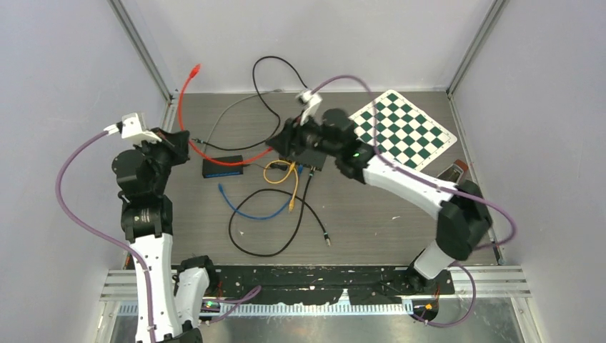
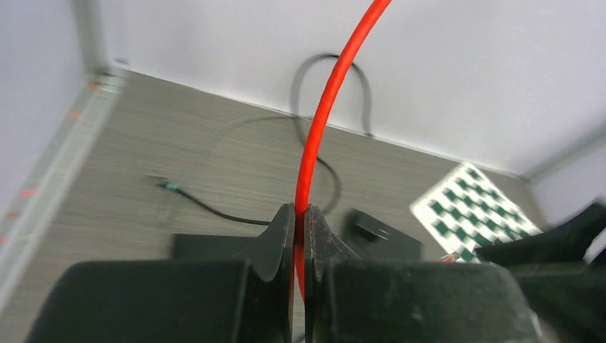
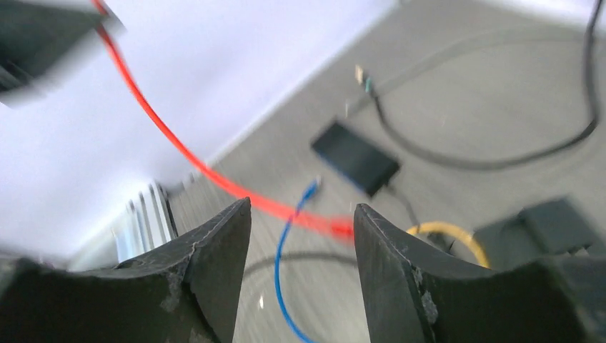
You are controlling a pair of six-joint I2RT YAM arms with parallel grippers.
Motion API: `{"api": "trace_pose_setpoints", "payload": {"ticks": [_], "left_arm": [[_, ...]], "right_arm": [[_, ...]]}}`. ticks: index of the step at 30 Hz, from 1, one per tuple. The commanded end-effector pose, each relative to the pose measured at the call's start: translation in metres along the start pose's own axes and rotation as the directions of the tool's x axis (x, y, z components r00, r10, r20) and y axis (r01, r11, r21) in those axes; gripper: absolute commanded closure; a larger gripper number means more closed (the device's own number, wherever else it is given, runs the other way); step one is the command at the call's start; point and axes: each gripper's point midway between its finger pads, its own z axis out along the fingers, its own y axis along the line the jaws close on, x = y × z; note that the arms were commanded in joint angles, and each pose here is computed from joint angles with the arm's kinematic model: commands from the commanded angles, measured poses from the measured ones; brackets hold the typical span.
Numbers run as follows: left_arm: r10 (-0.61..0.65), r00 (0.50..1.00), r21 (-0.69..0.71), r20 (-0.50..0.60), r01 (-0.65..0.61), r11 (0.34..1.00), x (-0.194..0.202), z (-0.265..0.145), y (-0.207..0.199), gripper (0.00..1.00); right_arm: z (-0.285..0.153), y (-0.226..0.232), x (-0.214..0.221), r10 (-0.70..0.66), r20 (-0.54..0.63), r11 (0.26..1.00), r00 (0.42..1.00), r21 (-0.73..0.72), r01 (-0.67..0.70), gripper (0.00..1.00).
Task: Insert the plug into the switch port
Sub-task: Pick up the connector from the center of the board.
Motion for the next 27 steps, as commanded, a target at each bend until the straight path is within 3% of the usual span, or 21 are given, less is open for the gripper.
{"api": "trace_pose_setpoints", "payload": {"ticks": [1,6,13,19,27], "left_arm": [[-0.103,0.995,0.334,-0.010,0.101,0.937,0.008,0.000,-0.063,1.00],[-0.119,0.992,0.468,-0.029,0.119,0.875,0.029,-0.005,-0.094,1.00],[-0.167,0.986,0.574,-0.031,0.154,0.804,0.051,-0.018,-0.120,1.00],[-0.175,0.981,0.589,-0.088,0.193,0.785,0.069,-0.019,-0.127,1.00],[-0.170,0.980,0.558,-0.105,0.199,0.805,0.080,-0.014,-0.127,1.00]], "right_arm": [[-0.044,0.033,-0.086,0.041,0.246,0.991,0.968,-0.130,-0.009,0.38],[-0.070,0.044,-0.129,0.118,0.394,0.984,0.912,-0.168,-0.055,0.35],[-0.043,0.039,-0.136,0.259,0.409,0.954,0.875,-0.248,-0.166,0.33],[-0.016,0.054,-0.134,0.235,0.384,0.939,0.893,-0.328,-0.106,0.33],[0.000,0.060,-0.128,0.296,0.380,0.921,0.876,-0.358,-0.155,0.33]]}}
